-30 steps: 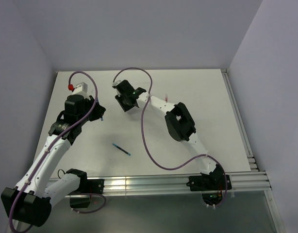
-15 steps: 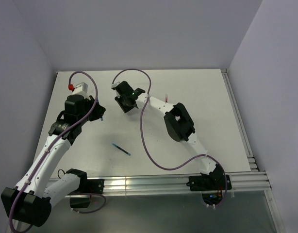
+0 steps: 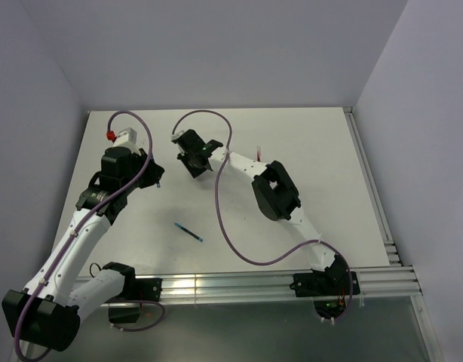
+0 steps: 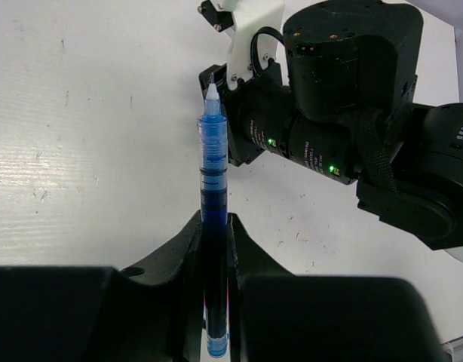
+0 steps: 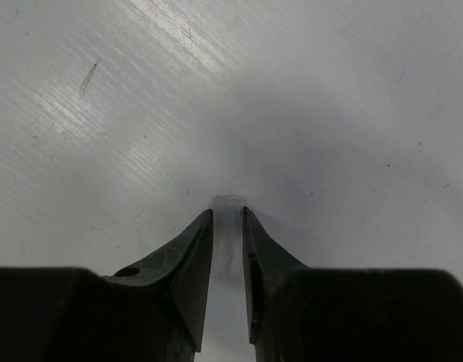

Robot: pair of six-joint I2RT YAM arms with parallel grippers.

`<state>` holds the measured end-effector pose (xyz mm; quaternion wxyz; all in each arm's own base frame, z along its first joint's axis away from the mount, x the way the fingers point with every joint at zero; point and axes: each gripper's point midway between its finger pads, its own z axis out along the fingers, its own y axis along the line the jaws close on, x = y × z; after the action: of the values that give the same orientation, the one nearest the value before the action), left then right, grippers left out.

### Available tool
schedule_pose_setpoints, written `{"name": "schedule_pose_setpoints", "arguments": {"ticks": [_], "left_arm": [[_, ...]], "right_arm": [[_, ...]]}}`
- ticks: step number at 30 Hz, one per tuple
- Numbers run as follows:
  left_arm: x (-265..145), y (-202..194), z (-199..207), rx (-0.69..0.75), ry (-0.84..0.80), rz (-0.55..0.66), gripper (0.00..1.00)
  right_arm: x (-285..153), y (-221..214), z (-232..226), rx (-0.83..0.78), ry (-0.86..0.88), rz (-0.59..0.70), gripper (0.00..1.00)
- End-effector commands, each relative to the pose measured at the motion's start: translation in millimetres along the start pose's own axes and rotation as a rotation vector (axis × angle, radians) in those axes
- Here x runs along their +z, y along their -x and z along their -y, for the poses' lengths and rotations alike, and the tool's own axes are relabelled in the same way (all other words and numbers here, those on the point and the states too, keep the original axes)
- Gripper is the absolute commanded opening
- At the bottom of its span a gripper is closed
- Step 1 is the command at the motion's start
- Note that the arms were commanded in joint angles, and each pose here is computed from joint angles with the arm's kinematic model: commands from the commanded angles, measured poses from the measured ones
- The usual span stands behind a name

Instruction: Insert the pens into the pen caps

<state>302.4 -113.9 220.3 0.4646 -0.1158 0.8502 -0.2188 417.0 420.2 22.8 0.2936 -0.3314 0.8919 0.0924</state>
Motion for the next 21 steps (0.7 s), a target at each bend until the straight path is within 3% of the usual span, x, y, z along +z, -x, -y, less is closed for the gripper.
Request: {"name": "schedule_pose_setpoints", "arguments": {"ticks": [1,2,3,5,11,12,14,19,21], "left_arm": [[0.5,5.3,4.6,0.018,-0.024,0.021,0.0],[0.5,5.3,4.6,0.018,-0.024,0.021,0.0],[0.9,5.3,4.6,0.019,-0.024,0.021,0.0],[1.5,5.1,4.5,0.018,-0.026,0.02,0.0],[1.0,4.1,14.9,0.028,-0.091,0.012,0.0],[-0.5,-0.7,21.9,0.034,-0.139,-0.009,0.0],[-3.8,0.5,35.3,0.043,-0.217,-0.005,0.0],[-15.9,5.7,71.5,0.051,-0.401,-0.011,0.0],[-16.9,7.2,83.7,0.056,-0.426,-0.011,0.0]], "right_arm": [[4.1,-4.4,-2.4,-0.004,-0.005,-0.014,0.27],[3.8,-5.4,-2.5,0.002,-0.006,-0.017,0.24],[4.1,-7.3,-2.4,0.008,-0.008,-0.022,0.12],[2.8,-10.3,-4.3,0.033,0.003,-0.029,0.0],[-25.0,-2.6,-1.4,0.179,0.074,0.005,0.0],[-48.5,21.6,6.8,0.214,0.087,0.087,0.0],[-64.1,14.6,11.7,0.283,0.111,0.1,0.0],[-155.2,39.6,37.3,0.503,0.241,0.331,0.0],[-204.5,61.7,47.9,0.554,0.313,0.485,0.0]]}}
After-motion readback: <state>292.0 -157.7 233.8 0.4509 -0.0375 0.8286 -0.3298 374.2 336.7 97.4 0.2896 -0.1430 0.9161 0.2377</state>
